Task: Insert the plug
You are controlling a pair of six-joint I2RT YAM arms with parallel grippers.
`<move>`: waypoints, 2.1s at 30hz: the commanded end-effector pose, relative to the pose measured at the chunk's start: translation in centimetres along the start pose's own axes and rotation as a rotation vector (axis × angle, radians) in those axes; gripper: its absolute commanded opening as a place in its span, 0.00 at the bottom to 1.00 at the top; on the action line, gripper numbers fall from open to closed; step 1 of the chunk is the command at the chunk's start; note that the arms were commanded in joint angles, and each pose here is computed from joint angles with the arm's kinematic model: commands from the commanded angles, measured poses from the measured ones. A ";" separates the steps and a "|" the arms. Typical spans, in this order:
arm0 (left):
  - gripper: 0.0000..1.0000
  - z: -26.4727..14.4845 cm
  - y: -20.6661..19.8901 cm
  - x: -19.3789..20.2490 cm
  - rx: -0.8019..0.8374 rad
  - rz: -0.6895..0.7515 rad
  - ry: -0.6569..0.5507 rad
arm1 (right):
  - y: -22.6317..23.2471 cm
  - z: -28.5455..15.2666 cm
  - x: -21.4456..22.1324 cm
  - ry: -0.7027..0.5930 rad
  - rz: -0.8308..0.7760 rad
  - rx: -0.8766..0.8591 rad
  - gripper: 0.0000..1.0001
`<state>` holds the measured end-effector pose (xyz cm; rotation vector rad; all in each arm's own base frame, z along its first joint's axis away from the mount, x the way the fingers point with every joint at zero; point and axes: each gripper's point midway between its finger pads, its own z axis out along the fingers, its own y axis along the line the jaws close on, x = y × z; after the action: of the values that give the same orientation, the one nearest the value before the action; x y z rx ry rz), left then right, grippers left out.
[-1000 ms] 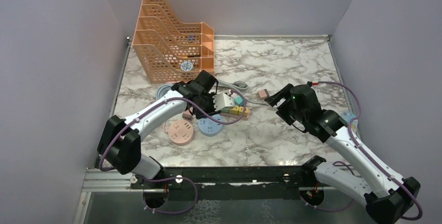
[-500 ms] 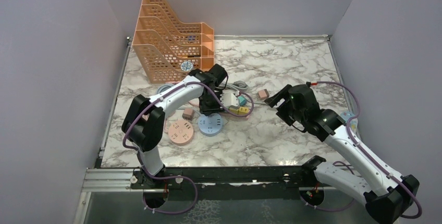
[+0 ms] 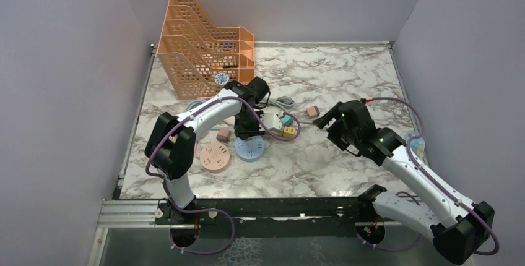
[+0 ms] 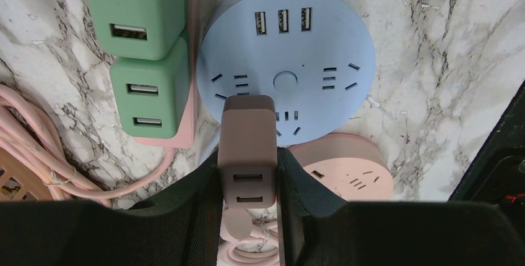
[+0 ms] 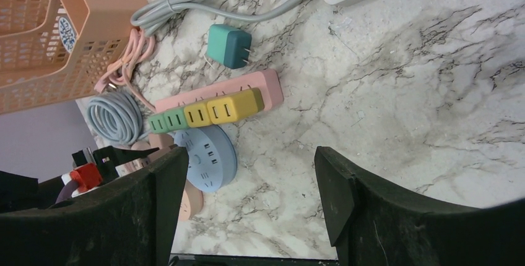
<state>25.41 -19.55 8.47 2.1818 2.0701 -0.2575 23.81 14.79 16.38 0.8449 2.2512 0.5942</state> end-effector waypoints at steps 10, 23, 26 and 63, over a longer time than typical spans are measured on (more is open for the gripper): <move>0.00 2.1 -0.4 -1.3 0.066 0.069 -0.010 | -0.3 1.0 -0.1 -0.015 0.010 0.020 0.74; 0.00 3.6 1.4 0.5 0.004 0.050 0.100 | -0.4 1.3 -0.1 -0.015 -0.007 0.034 0.73; 0.00 3.9 1.1 0.6 0.018 0.049 0.097 | -0.4 1.3 -0.1 -0.015 -0.008 0.035 0.73; 0.74 -2.3 0.9 -3.6 -0.037 -0.003 -0.132 | -0.2 -0.3 -1.8 -0.083 -0.031 0.030 0.74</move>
<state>26.24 -21.29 6.94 2.1671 2.1270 -0.2968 24.16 14.07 15.59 0.8311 2.2532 0.5209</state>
